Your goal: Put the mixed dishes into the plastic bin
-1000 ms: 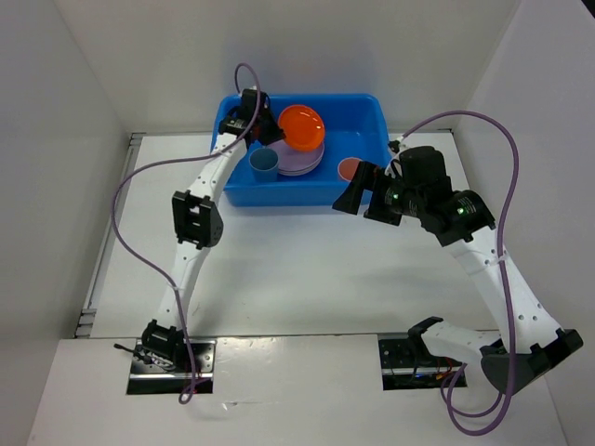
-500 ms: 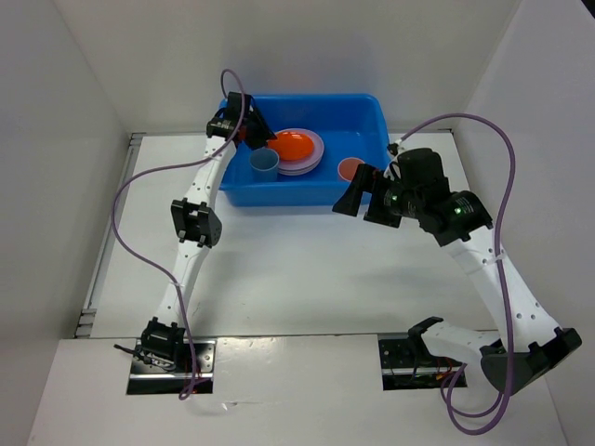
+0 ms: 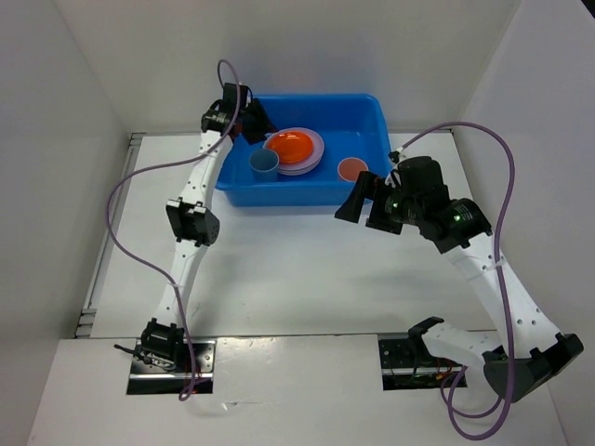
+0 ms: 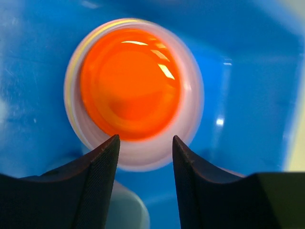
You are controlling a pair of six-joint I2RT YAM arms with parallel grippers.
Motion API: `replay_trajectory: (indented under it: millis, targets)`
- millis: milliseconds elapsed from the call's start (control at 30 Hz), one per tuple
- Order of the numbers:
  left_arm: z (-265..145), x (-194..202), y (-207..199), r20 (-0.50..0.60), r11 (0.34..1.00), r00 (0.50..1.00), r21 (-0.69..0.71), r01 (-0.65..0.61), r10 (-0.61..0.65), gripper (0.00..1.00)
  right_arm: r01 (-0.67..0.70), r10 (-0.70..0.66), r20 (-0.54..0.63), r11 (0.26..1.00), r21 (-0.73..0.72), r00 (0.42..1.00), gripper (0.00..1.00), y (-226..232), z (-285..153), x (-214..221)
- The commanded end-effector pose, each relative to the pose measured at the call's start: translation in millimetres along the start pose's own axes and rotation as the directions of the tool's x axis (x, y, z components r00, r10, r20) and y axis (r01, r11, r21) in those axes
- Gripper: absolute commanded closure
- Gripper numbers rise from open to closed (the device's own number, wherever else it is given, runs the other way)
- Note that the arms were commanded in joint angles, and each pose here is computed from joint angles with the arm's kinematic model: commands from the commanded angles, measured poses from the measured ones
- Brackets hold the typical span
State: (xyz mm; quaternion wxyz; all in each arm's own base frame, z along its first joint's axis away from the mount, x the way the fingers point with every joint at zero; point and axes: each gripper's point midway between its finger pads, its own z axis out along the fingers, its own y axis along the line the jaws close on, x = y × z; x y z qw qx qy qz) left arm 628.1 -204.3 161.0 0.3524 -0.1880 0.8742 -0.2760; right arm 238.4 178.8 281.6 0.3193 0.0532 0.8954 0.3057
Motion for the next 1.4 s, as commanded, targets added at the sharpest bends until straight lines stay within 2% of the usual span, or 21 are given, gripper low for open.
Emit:
replay_trajectory:
  millis: [0,67,100,167,200,267,300,467,533,567,600,633,667,700,733,767,833,967,1133,1233,1367]
  targets:
    - [-125.4,-64.7,-89.7,0.191,0.979,0.979,0.179,-0.101,0.066,0.45,0.006,-0.005,0.103,1.000,-0.018,0.995,0.00,1.1,-8.2,-16.5]
    - [-190.4,-75.9,-124.9,0.245,0.954,0.966,0.260,-0.151,0.086,0.47,0.001,0.005,0.102,0.998,-0.059,0.995,0.00,4.6,-10.6,-10.4]
    - [-242.2,-82.1,-146.1,0.298,0.933,0.949,0.302,-0.196,0.103,0.47,0.000,0.010,0.117,0.996,-0.085,0.993,0.00,9.5,-11.7,-12.8]
    - [-298.6,-81.3,-167.8,0.353,0.905,0.928,0.345,-0.251,0.123,0.43,0.000,0.010,0.097,0.995,-0.100,0.995,0.00,8.5,-9.1,-5.7]
    - [-357.2,-79.2,-182.4,0.417,0.885,0.900,0.363,-0.291,0.125,0.39,0.004,0.007,0.108,0.994,-0.109,0.994,0.00,10.5,-9.1,-8.3]
    - [-411.2,-68.0,-189.4,0.476,0.874,0.867,0.348,-0.340,0.148,0.37,-0.003,0.011,0.082,0.995,-0.101,0.997,0.00,4.1,-1.3,-0.1]
    - [-464.5,-63.6,-192.0,0.533,0.860,0.837,0.361,-0.361,0.128,0.35,-0.002,0.010,0.086,0.995,-0.103,0.996,0.00,3.7,0.7,-0.4]
    - [-560.0,-19.9,-156.3,0.566,0.870,0.806,0.297,-0.393,0.171,0.26,-0.008,0.025,0.126,0.991,-0.132,0.992,0.00,1.0,12.9,-1.6]
    - [-556.2,-4.1,-147.7,0.508,0.866,0.829,0.280,-0.415,0.234,0.19,-0.005,0.029,0.121,0.981,-0.193,0.992,0.00,7.5,20.8,1.0]
    - [-597.7,10.8,-141.9,0.556,0.848,0.802,0.299,-0.437,0.218,0.16,-0.006,0.035,0.129,0.976,-0.215,0.991,0.00,10.6,20.4,0.6]
    - [-539.4,23.0,-115.1,0.422,0.900,0.873,0.235,-0.367,0.245,0.16,-0.011,0.038,0.106,0.970,-0.245,0.994,0.00,11.1,23.8,8.9]
    - [-549.2,14.6,-125.9,0.522,0.871,0.828,0.287,-0.398,0.206,0.14,-0.010,0.047,0.122,0.957,-0.290,0.991,0.00,18.7,25.1,5.0]
    - [-611.9,42.1,-116.2,0.609,0.835,0.788,0.385,-0.393,0.090,0.12,-0.009,0.052,0.127,0.949,-0.316,0.991,0.00,21.6,23.8,6.2]
    - [-611.7,45.6,-100.6,0.640,0.850,0.768,0.391,-0.352,0.023,0.07,-0.010,0.054,0.126,0.944,-0.330,0.991,0.00,21.7,23.8,12.3]
    - [-580.3,53.2,-81.5,0.626,0.868,0.780,0.394,-0.301,-0.014,0.07,0.003,0.047,0.136,0.938,-0.347,0.990,0.00,26.5,20.4,11.9]
    - [-610.5,68.7,-70.3,0.646,0.846,0.756,0.459,-0.272,-0.107,0.07,-0.005,0.049,0.123,0.942,-0.336,0.991,0.00,22.8,23.0,15.9]
    - [-615.4,73.0,-55.9,0.669,0.847,0.725,0.472,-0.244,-0.164,0.05,0.015,0.042,0.166,0.945,-0.327,0.985,0.00,22.3,11.5,14.2]
    - [-591.8,76.6,-60.2,0.622,0.849,0.772,0.472,-0.238,-0.129,0.00,0.081,0.028,0.274,0.923,-0.377,0.961,0.00,33.0,-18.3,4.6]
    - [-552.4,90.4,-77.6,0.507,0.805,0.857,0.545,-0.236,-0.092,0.00,0.080,0.068,0.316,0.898,-0.432,0.946,0.00,39.1,-36.7,5.2]
    - [-548.1,89.7,-78.3,0.500,0.807,0.861,0.543,-0.233,-0.088,0.00,0.071,0.084,0.351,0.911,-0.406,0.933,0.00,33.1,-41.5,1.2]
    - [-539.4,92.8,-65.7,0.500,0.833,0.861,0.514,-0.207,-0.094,0.00,0.089,0.040,0.314,0.918,-0.386,0.949,0.00,27.2,-30.4,10.8]
